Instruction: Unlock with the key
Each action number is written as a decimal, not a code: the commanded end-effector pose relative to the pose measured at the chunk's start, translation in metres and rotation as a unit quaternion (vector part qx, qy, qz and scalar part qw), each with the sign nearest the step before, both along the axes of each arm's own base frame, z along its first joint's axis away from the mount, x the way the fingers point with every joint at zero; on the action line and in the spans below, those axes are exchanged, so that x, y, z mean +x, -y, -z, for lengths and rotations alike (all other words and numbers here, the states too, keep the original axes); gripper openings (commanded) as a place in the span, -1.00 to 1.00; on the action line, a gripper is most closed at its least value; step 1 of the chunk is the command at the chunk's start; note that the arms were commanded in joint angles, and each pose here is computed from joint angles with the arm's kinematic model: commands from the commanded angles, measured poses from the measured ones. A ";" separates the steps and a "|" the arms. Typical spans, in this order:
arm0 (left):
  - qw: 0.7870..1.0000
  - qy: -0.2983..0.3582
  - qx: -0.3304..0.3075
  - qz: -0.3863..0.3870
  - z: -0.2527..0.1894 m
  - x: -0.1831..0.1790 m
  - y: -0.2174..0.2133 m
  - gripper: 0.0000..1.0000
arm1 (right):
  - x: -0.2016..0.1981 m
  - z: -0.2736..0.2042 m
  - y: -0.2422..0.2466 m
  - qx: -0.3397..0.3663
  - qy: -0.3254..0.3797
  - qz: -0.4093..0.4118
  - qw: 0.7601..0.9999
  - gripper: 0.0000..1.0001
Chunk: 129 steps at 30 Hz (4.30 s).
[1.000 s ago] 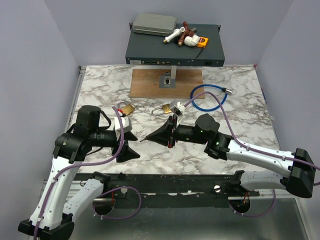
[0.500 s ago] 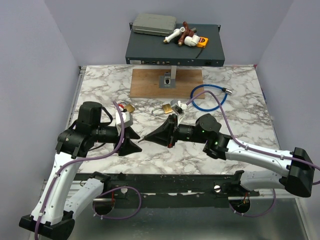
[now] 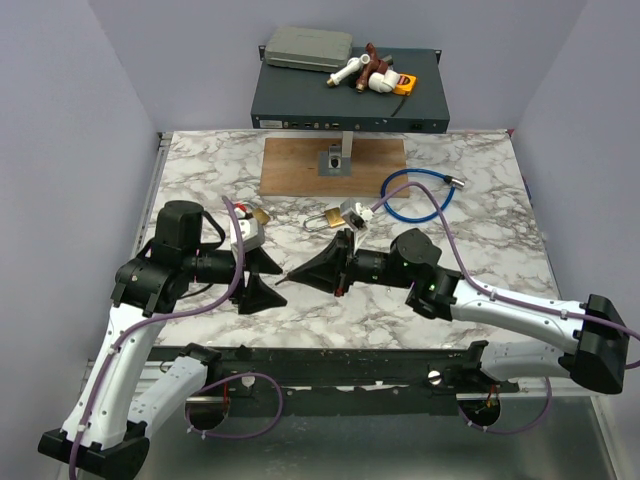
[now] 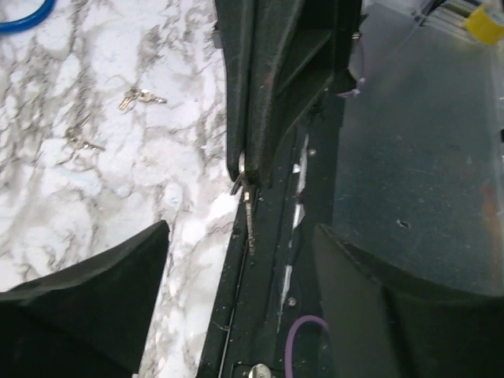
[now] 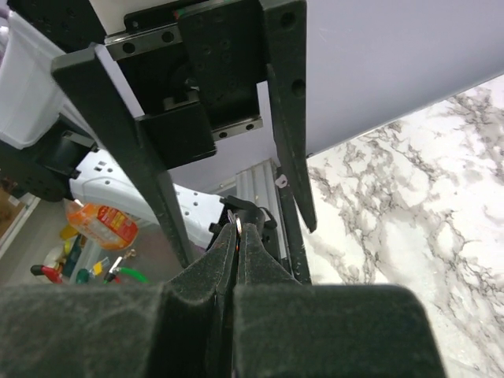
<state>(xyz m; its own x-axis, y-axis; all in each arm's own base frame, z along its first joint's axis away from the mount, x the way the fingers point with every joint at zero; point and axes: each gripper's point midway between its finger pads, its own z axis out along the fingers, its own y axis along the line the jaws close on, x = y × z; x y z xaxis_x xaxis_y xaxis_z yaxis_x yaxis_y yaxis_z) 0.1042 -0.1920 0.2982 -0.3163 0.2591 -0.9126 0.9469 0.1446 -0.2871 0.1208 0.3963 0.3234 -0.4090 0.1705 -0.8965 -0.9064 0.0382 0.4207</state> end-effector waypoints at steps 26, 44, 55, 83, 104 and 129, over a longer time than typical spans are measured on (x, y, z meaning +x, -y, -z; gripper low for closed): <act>0.880 0.130 0.385 -0.246 0.164 0.318 -0.136 0.40 | 0.071 0.054 0.098 -0.086 -0.020 0.309 0.947 -0.99; 0.780 0.291 0.505 -0.229 0.229 0.373 -0.157 -0.35 | 0.080 0.046 0.108 -0.079 -0.007 0.344 0.936 -0.99; 0.773 0.325 0.529 -0.134 0.260 0.354 -0.140 -0.19 | 0.077 0.051 0.109 -0.076 -0.015 0.338 0.938 -0.99; 0.839 0.236 0.488 -0.028 0.245 0.276 -0.086 0.01 | 0.072 0.061 0.124 -0.085 -0.033 0.347 0.933 -0.99; 0.852 0.001 0.485 -0.198 0.236 0.259 -0.072 0.12 | 0.069 0.053 0.138 -0.076 -0.032 0.358 0.930 -0.99; 0.816 -0.114 0.554 -0.121 0.256 0.253 -0.084 0.01 | 0.068 0.043 0.140 -0.069 -0.023 0.360 0.930 -0.99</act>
